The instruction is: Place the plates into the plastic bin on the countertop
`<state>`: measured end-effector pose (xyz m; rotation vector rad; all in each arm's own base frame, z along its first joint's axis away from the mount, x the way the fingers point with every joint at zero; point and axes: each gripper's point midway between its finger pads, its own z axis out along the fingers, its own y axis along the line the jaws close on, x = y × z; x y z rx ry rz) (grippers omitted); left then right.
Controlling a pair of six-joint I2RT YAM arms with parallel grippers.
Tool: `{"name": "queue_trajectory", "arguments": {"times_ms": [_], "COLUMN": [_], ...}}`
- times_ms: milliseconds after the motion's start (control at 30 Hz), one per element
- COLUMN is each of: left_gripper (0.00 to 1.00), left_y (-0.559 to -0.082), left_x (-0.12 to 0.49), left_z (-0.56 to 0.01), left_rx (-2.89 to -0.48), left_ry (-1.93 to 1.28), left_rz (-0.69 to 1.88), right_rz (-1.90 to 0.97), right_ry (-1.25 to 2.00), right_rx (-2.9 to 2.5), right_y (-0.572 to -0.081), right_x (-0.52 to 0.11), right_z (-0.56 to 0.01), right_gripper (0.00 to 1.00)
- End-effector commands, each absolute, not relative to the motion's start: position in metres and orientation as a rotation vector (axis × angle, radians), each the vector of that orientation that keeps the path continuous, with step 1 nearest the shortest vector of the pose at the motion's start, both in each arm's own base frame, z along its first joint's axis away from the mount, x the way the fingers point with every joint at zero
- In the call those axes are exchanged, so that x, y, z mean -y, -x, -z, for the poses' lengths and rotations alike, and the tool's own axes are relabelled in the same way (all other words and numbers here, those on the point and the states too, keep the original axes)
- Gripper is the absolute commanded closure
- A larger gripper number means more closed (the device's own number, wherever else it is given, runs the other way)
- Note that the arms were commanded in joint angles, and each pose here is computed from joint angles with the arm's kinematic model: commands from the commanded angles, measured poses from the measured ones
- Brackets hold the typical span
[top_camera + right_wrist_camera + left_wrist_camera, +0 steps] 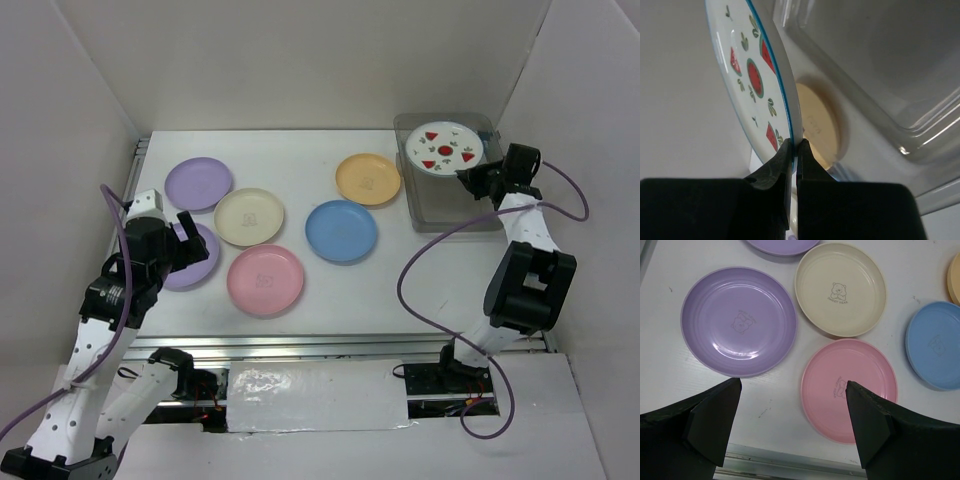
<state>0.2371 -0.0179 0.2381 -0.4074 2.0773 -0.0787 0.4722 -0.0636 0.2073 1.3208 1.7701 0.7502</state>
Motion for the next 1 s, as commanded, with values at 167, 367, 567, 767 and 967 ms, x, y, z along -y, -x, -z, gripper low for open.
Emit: {"name": "queue_trajectory", "arguments": {"times_ms": [167,367,567,767,967], "left_gripper": [0.01,0.01,0.01,0.01,0.01], "left_y": [-0.242,-0.243,-0.244,-0.244,-0.245], "left_x": [0.024,0.025,0.026,0.027,0.028], "left_z": [-0.246,-0.244,-0.242,-0.242,-0.240], "left_rx": [-2.047,-2.056,-2.062,-2.061,-2.072], "left_ry": [0.350,0.349,0.339,0.338,0.328], "left_rz": [0.108,0.109,0.115,0.117,0.118], "right_rz": [-0.859,-0.859,-0.870,-0.844,-0.853], "right_ry": [-1.162,-1.269,-1.393,-1.446,-1.446], "right_rx": [-1.636,-1.589,-1.491,-1.474,-1.477], "right_y": [-0.508,-0.537,-0.555,-0.581,-0.591], "right_x": [0.082,0.096,0.103,0.100,0.091], "right_z": [-0.232,-0.204,-0.182,-0.175,-0.179], "right_gripper": [1.00,1.00,1.00,1.00,0.18]}}
